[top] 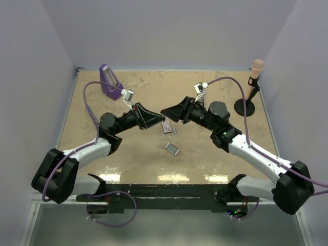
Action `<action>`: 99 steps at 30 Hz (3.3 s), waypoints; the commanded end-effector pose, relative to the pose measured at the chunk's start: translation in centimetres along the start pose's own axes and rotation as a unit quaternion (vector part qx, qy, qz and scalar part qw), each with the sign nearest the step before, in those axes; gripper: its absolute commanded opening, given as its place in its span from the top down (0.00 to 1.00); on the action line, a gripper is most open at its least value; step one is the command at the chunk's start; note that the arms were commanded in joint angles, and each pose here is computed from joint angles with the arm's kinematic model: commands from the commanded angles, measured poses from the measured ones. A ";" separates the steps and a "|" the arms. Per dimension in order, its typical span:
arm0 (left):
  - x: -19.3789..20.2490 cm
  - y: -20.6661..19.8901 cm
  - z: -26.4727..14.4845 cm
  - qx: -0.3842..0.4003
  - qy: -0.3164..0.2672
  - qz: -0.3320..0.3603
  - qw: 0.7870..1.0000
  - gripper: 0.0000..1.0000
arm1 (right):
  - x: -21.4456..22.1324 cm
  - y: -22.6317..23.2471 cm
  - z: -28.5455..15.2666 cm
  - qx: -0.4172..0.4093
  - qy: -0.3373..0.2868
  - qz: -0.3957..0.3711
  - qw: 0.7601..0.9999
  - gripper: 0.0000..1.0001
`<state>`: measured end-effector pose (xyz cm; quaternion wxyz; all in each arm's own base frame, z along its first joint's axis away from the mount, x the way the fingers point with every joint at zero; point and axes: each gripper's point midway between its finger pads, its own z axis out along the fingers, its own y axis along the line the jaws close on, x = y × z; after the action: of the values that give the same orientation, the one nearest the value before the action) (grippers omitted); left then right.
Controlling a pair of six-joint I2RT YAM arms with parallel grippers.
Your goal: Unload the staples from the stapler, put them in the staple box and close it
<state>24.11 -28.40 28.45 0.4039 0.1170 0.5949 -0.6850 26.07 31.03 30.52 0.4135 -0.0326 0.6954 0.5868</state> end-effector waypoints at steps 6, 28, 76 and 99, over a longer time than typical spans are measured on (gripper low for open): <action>1.2 6.1 -1.7 -0.225 0.066 0.130 0.963 0.87 | -5.1 -0.8 -4.0 0.130 -0.096 -0.076 0.984 0.07; 14.6 13.6 -0.2 -0.483 0.301 0.214 0.794 0.90 | -1.7 -12.3 -15.6 0.413 -0.101 -0.124 0.896 0.03; 18.2 16.8 -1.5 -0.495 0.379 0.255 0.739 0.83 | -5.2 -9.9 -18.7 0.425 -0.176 -0.143 0.876 0.02; 18.3 17.4 -1.7 -0.507 0.381 0.268 0.725 0.81 | -5.3 -9.8 -18.7 0.423 -0.178 -0.144 0.877 0.02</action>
<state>22.96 -32.69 2.80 0.2884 0.2943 0.9102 -0.0423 24.47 10.36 23.02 0.5597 0.1412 0.8008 0.1595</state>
